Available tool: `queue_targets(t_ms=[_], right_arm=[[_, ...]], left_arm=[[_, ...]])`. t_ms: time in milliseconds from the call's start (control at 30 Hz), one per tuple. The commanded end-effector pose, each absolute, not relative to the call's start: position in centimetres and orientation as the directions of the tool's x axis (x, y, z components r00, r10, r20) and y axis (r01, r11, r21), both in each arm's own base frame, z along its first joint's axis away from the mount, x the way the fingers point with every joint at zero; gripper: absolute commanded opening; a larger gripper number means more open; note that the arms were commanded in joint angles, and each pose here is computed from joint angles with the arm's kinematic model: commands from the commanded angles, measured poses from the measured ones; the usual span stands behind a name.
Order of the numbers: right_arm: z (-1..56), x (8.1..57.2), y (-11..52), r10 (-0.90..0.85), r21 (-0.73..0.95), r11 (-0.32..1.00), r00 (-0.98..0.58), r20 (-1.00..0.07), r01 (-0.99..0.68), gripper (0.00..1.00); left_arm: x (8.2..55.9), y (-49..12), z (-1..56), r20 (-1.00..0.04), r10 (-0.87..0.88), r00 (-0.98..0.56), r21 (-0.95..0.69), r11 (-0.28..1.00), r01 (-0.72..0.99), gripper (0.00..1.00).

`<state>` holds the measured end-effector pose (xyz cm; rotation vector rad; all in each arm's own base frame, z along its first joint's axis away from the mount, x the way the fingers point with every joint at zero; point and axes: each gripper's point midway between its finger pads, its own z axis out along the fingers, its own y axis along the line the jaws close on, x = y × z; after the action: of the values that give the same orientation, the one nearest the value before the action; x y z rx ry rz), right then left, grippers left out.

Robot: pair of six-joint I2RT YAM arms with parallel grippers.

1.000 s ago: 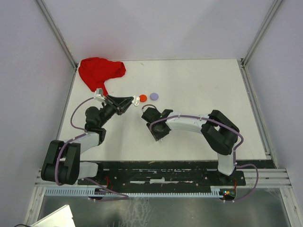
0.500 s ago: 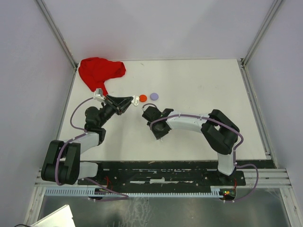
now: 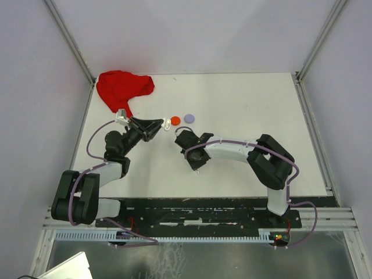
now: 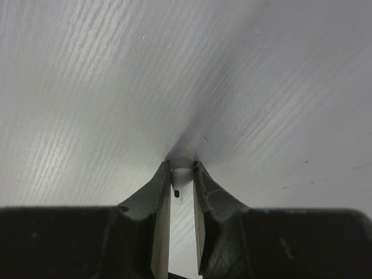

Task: Insert the wireless bluetooth earbuds into the charging case
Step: Pick up the earbud from the center of the board.

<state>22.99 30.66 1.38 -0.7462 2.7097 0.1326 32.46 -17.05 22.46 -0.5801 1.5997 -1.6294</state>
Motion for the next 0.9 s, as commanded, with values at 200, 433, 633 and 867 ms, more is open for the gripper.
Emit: queue_targets(t_ms=[200, 433, 633, 867], right_arm=[[10.8, 27.5, 31.2, -0.397, -0.029, 0.863, -0.642, -0.655, -0.505, 0.05], [21.7, 30.3, 31.1, -0.217, -0.005, 0.864, -0.362, -0.907, -0.504, 0.01], [29.5, 30.3, 29.8, -0.043, 0.001, 0.849, -0.072, -0.996, -0.528, 0.01], [32.0, 29.9, 28.7, 0.037, 0.003, 0.854, 0.054, -0.998, -0.520, 0.01]], left_arm=[[32.8, -16.9, 22.7, -0.241, -0.775, -0.584, -0.960, 0.099, 0.263, 0.03], [33.1, -17.3, 22.3, -0.195, -0.765, -0.614, -0.969, 0.055, 0.240, 0.03], [32.9, -19.2, 22.4, -0.161, -0.714, -0.682, -0.972, -0.004, 0.233, 0.03], [32.1, -22.8, 22.8, -0.153, -0.623, -0.767, -0.971, -0.051, 0.235, 0.03]])
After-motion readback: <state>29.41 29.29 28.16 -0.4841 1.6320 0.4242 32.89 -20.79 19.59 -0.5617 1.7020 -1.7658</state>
